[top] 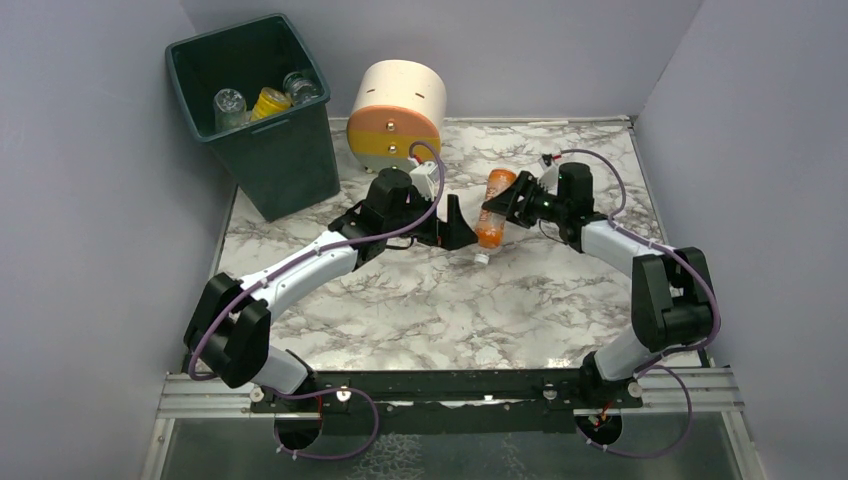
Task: Put the plastic bottles in the bin
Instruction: Pick up the plastic bottle at the center of the board, then place the plastic bottle in the trash bin.
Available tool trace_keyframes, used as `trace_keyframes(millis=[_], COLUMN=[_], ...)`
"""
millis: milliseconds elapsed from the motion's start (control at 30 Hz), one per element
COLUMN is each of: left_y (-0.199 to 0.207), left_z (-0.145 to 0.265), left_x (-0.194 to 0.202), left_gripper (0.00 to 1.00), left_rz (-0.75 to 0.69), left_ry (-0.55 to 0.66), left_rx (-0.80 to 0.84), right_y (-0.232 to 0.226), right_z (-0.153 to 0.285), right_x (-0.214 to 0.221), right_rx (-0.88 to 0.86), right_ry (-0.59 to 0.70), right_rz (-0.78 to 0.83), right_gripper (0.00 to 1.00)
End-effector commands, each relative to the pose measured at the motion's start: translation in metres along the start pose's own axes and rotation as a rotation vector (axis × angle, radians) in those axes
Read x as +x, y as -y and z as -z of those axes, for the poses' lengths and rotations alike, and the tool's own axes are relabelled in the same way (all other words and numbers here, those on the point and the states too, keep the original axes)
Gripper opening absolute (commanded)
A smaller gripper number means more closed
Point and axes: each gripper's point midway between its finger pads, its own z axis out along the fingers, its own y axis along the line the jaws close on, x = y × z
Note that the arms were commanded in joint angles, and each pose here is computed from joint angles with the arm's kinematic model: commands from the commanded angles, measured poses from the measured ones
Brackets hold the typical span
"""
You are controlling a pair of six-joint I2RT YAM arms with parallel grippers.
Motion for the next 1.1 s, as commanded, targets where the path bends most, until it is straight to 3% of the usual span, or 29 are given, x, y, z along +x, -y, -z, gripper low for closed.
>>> trace_keyframes(millis=[0,633,967,1067], left_y=[-0.006,-0.032,-0.034,-0.033], left_z=[-0.006,-0.01,-0.005,-0.003], left_x=[0.001,0.002,-0.005,-0.008], left_gripper=[0.99,0.98,0.63,0.59], left_rz=[-0.015,-0.036,-0.048,-0.047], left_ry=[0.022,0.048,0.06,0.069], left_rx=[-0.012,-0.149,-0.184,-0.189], right_y=[-0.04,-0.12,-0.128,-0.131], right_z=[-0.004,-0.027,-0.028,-0.026], right_x=[0.006,0.045,0.043,0.042], right_rx=[-0.14,-0.306,-0.32,-0.326], right_ry=[-0.065,-0.219,-0.224,-0.224], right_rz=[0.021,0.057,0.049,0.054], right_gripper=[0.6,0.6,0.64,0.66])
